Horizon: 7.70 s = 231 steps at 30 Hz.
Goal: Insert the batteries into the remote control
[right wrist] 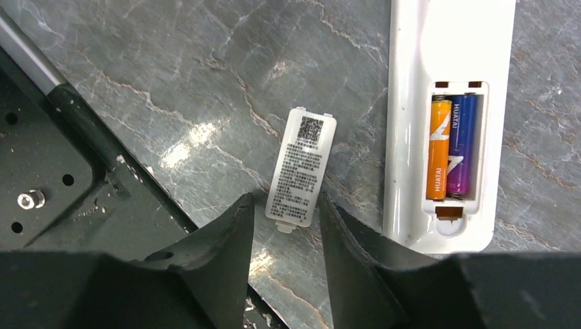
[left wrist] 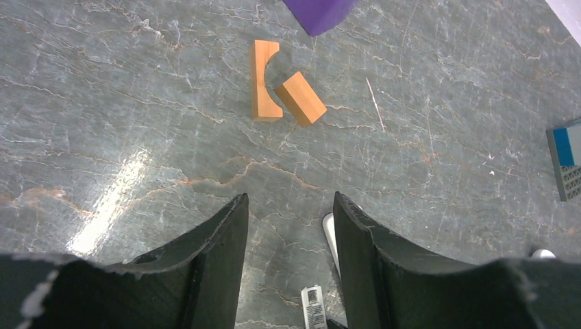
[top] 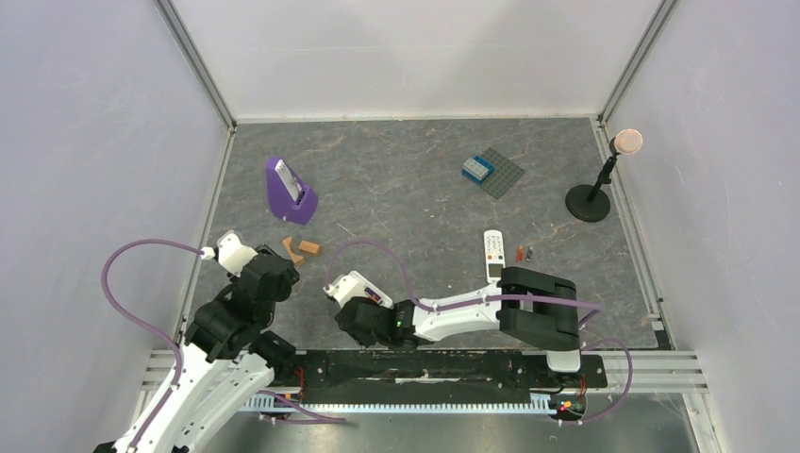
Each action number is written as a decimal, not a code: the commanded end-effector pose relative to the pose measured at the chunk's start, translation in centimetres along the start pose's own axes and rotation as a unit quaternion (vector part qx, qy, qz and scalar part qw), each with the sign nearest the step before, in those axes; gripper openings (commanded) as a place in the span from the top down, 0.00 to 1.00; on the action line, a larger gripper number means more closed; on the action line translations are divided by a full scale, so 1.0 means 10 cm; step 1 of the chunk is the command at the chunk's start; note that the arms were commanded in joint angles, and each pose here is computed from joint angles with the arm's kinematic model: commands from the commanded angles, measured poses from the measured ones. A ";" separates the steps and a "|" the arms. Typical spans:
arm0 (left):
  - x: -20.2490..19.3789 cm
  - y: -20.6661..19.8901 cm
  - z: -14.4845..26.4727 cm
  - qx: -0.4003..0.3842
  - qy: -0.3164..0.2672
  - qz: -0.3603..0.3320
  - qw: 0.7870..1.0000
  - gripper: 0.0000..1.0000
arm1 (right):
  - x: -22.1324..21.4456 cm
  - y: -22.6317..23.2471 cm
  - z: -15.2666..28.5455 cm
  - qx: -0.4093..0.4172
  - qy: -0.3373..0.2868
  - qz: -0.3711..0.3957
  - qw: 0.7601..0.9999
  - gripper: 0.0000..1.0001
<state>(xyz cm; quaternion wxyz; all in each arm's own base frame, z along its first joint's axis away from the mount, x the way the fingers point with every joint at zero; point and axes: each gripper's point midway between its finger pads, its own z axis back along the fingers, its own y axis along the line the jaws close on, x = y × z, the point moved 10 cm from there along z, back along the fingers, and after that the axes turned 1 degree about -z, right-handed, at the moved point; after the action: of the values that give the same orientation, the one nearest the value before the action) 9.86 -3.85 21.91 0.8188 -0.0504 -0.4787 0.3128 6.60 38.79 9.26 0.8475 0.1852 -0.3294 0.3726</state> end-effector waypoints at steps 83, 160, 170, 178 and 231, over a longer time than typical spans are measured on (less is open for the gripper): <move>0.37 -1.24 0.88 -0.579 0.218 0.099 0.780 0.98 | 1.17 -0.83 2.75 0.192 -0.447 -0.213 0.847 0.15; 0.78 -1.34 1.32 -0.679 0.163 0.135 0.703 0.39 | 1.94 -1.00 2.90 0.385 -0.428 -0.436 0.692 1.00; 0.78 -1.34 1.32 -0.678 0.163 0.131 0.705 0.56 | 1.96 -1.02 2.90 0.386 -0.421 -0.428 0.700 1.00; 0.78 -1.37 1.28 -0.669 0.154 0.126 0.716 0.41 | 1.92 -1.00 2.84 0.396 -0.383 -0.436 0.712 1.00; 0.77 -1.36 1.20 -0.648 0.141 0.155 0.732 0.98 | 2.02 -0.88 2.58 0.336 -0.397 -0.448 0.727 0.57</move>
<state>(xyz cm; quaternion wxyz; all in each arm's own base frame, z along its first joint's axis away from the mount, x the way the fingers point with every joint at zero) 9.37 -13.29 38.63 0.6022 -0.6800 -0.4163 0.0417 12.70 29.76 39.78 0.6284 0.6982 -0.3390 -0.0523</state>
